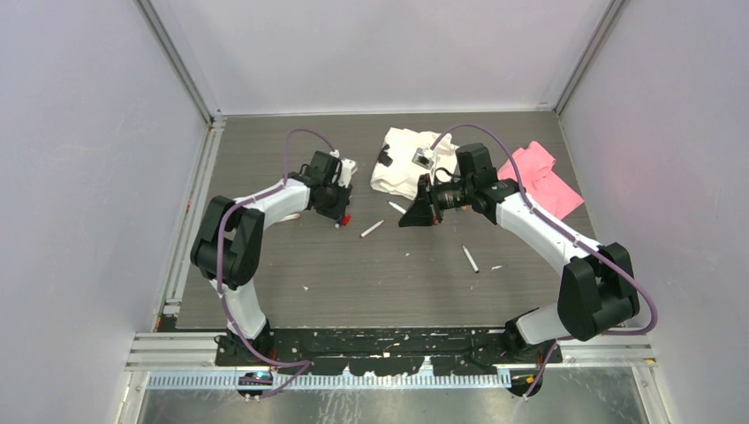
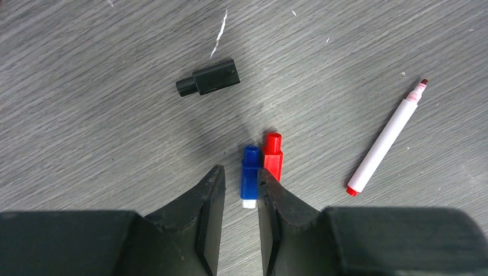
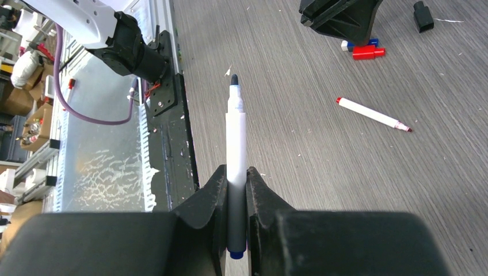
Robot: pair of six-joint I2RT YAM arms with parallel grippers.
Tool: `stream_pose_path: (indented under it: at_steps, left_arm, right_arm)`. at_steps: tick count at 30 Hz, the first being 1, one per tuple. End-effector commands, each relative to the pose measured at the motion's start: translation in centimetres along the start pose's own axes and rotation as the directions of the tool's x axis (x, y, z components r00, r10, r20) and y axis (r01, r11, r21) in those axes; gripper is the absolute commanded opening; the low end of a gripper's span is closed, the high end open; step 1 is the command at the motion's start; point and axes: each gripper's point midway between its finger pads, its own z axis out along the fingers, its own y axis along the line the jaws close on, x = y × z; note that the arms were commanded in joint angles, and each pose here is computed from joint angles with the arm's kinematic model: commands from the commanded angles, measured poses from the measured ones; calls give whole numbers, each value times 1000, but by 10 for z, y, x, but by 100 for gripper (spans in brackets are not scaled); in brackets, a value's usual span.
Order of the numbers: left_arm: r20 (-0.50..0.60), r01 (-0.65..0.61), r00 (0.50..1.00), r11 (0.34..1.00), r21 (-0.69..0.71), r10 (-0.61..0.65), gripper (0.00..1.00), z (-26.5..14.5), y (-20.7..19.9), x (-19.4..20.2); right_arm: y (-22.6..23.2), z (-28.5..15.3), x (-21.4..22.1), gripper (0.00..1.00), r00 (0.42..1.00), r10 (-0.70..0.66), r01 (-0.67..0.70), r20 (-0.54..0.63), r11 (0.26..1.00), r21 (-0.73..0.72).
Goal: Insert the pens into the pen caps
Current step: Insert the pen cap onto the pen.
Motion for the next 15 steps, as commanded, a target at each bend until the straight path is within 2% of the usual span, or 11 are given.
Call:
stream_pose_path:
  at_steps: [1, 15]
  left_arm:
    - [-24, -6, 1000, 1000, 17, 7, 28, 0, -1, 0]
    - [-104, -12, 995, 1000, 22, 14, 23, 1, -1, 15]
  right_arm:
    - [6, -3, -20, 1, 998, -52, 53, 32, 998, -19]
    - [8, -4, -22, 1, 998, -52, 53, 38, 998, -22]
